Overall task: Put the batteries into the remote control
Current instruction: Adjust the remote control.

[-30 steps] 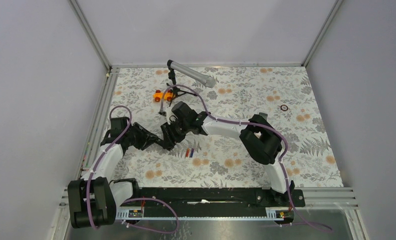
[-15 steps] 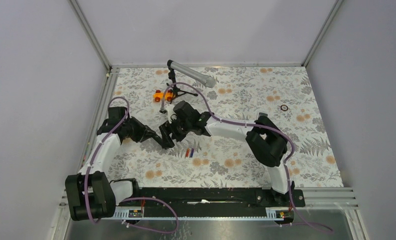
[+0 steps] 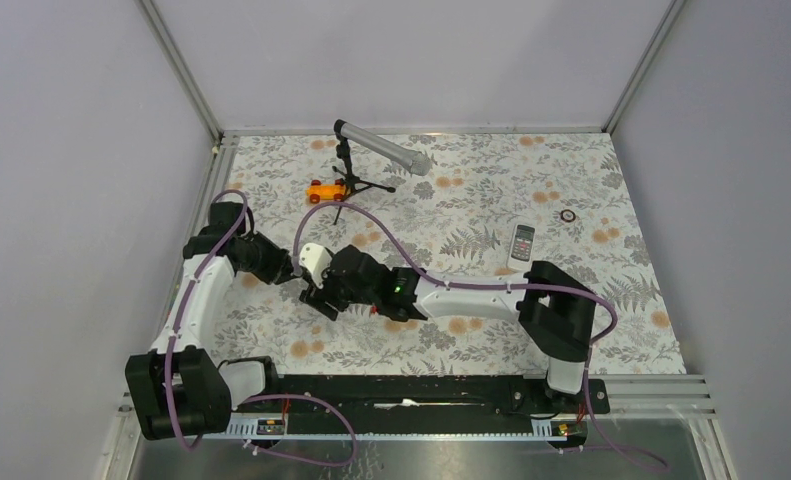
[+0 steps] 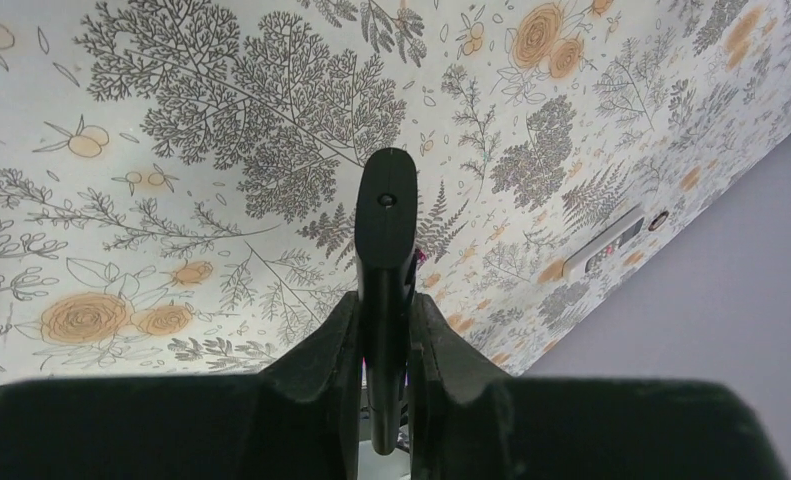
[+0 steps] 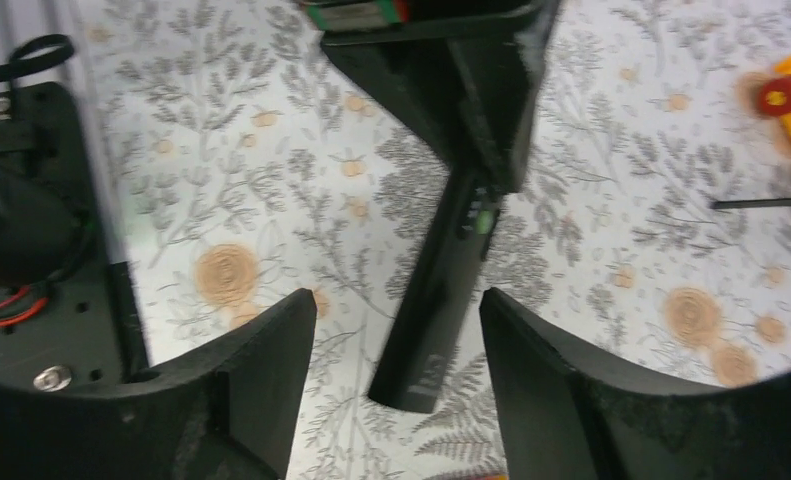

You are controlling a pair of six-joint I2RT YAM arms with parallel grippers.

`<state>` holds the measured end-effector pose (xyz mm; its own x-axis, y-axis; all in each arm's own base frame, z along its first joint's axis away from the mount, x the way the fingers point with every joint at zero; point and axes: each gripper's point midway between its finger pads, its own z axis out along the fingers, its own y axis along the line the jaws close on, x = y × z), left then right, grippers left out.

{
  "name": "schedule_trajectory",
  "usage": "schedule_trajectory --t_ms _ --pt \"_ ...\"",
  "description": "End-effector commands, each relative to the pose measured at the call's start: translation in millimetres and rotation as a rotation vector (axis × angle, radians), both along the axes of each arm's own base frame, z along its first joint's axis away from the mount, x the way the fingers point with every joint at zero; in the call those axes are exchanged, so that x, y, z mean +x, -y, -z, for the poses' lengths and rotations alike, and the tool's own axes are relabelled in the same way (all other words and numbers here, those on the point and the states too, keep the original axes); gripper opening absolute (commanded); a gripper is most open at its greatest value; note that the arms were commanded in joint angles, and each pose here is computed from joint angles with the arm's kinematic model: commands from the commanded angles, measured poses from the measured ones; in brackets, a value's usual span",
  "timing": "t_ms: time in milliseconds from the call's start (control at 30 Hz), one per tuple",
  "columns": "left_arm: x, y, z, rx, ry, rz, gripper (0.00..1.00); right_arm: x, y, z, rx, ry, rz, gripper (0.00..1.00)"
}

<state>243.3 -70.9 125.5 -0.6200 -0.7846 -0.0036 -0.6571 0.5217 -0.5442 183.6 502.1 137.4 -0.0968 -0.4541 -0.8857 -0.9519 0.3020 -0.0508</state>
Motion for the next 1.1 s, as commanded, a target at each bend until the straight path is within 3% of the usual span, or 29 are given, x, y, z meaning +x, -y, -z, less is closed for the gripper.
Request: schedule_trajectory --t_ms 0,200,400,600,633,733,800,900,1067 --pt "0.1 0.1 -22.3 -0.017 0.018 -0.041 0.00 28.9 -2.6 -16.5 0.010 0.197 0.050 0.63" --pt "-1.9 2.2 -26.6 -0.038 0.013 -0.067 0.00 37.0 -8.3 -3.9 -0.063 0.302 0.074 0.50" --pt "-1.1 3.0 -29.6 -0.048 0.011 -0.078 0.00 38.7 -6.1 3.9 -0.098 0.331 0.109 0.52" --pt "-2.2 6.2 -28.5 -0.069 0.007 -0.077 0.02 38.0 -10.4 -18.0 -0.044 0.305 0.148 0.22" --pt "-1.8 7.6 -28.7 -0.078 0.012 -0.073 0.11 36.9 -11.1 -21.7 -0.036 0.291 0.149 0.19" --pt "1.9 10.7 -31.6 -0.100 0.048 -0.068 0.62 33.6 -13.4 -33.9 -0.007 0.256 0.157 0.14" --pt "5.8 12.4 -36.6 -0.113 0.092 -0.067 0.83 34.0 -11.6 -37.3 0.002 0.236 0.174 0.13" --pt "13.5 14.2 -48.8 -0.120 0.179 -0.042 0.98 34.5 -7.4 -42.2 0.011 0.189 0.205 0.11" --pt "22.2 11.7 -77.8 -0.073 0.345 0.009 0.99 36.2 4.3 -62.5 0.100 -0.058 0.220 0.11"
